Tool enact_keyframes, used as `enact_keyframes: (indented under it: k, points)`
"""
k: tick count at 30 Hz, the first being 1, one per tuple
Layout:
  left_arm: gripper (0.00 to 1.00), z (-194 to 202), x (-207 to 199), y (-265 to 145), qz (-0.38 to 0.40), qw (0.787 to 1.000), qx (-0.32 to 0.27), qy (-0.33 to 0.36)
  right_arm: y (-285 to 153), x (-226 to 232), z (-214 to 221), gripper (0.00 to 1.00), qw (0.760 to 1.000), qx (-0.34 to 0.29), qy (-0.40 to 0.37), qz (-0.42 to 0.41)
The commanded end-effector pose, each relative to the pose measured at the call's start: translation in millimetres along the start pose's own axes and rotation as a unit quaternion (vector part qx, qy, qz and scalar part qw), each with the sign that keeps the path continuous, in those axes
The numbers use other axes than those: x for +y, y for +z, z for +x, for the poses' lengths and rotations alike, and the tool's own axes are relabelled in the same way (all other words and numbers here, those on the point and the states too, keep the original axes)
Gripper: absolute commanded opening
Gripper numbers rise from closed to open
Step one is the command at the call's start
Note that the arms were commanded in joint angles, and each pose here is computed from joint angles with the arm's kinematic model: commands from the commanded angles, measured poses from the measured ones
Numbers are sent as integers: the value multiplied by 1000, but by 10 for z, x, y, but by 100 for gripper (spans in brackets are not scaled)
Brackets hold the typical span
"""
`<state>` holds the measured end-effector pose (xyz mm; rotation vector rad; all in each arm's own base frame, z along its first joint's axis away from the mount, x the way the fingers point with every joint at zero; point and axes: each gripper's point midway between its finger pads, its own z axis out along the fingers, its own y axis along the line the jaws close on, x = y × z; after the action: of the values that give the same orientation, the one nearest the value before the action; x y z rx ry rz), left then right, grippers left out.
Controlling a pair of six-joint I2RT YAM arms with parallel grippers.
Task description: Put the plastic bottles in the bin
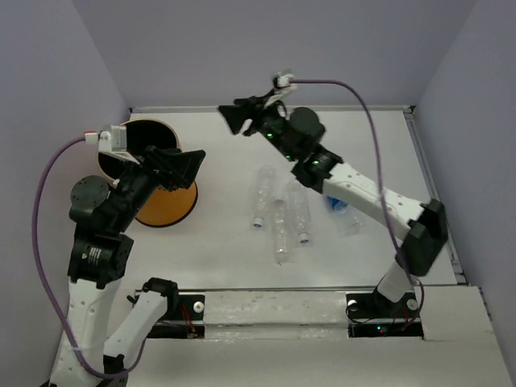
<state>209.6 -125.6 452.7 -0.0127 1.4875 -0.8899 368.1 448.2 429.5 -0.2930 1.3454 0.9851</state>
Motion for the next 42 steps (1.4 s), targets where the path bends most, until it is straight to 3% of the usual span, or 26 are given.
enact_keyframes:
  k: [1, 3, 4, 8, 10, 14, 16, 19, 24, 28, 34, 37, 42]
  points:
    - [99, 436, 197, 321, 10, 997, 58, -44, -897, -868, 32, 41, 992, 55, 29, 113]
    - [99, 681, 342, 461, -5, 995, 81, -53, -1279, -1131, 348, 29, 981, 99, 36, 160]
    - [99, 920, 336, 578, -7, 992, 113, -58, -1633, -1359, 800, 28, 967, 153, 43, 200]
    - [99, 1562, 417, 941, -72, 983, 169, -30, -2440, -1564, 975, 26, 948, 176, 67, 256]
    - [99, 1669, 533, 1049, -105, 979, 172, -17, -2665, -1611, 1035, 27, 942, 187, 68, 270]
    - [99, 1932, 566, 1261, -144, 970, 192, 24, -3122, -1780, 1194, 46, 917, 221, 54, 328]
    - [99, 2149, 669, 1384, -169, 962, 212, 45, -3196, -1792, 1241, 57, 914, 227, 55, 333]
    - [99, 2478, 869, 1549, -198, 945, 247, 77, -3279, -1822, 1267, 64, 910, 231, 55, 339]
    - [99, 2991, 1299, 1743, -260, 907, 303, 135, -3351, -1781, 1259, 64, 913, 232, 55, 332]
    - [99, 3180, 1466, 1918, -277, 890, 321, 168, -3381, -1740, 1220, 64, 917, 228, 55, 324]
    - [96, 3331, 1730, 2112, -299, 878, 326, 184, -3436, -1759, 1107, 70, 912, 233, 33, 336]
    - [88, 3434, 1878, 2110, -305, 872, 337, 183, -3439, -1807, 959, 79, 906, 232, 7, 355]
    - [77, 3602, 2033, 2039, -300, 868, 357, 172, -3346, -1940, 844, 85, 893, 232, -18, 386]
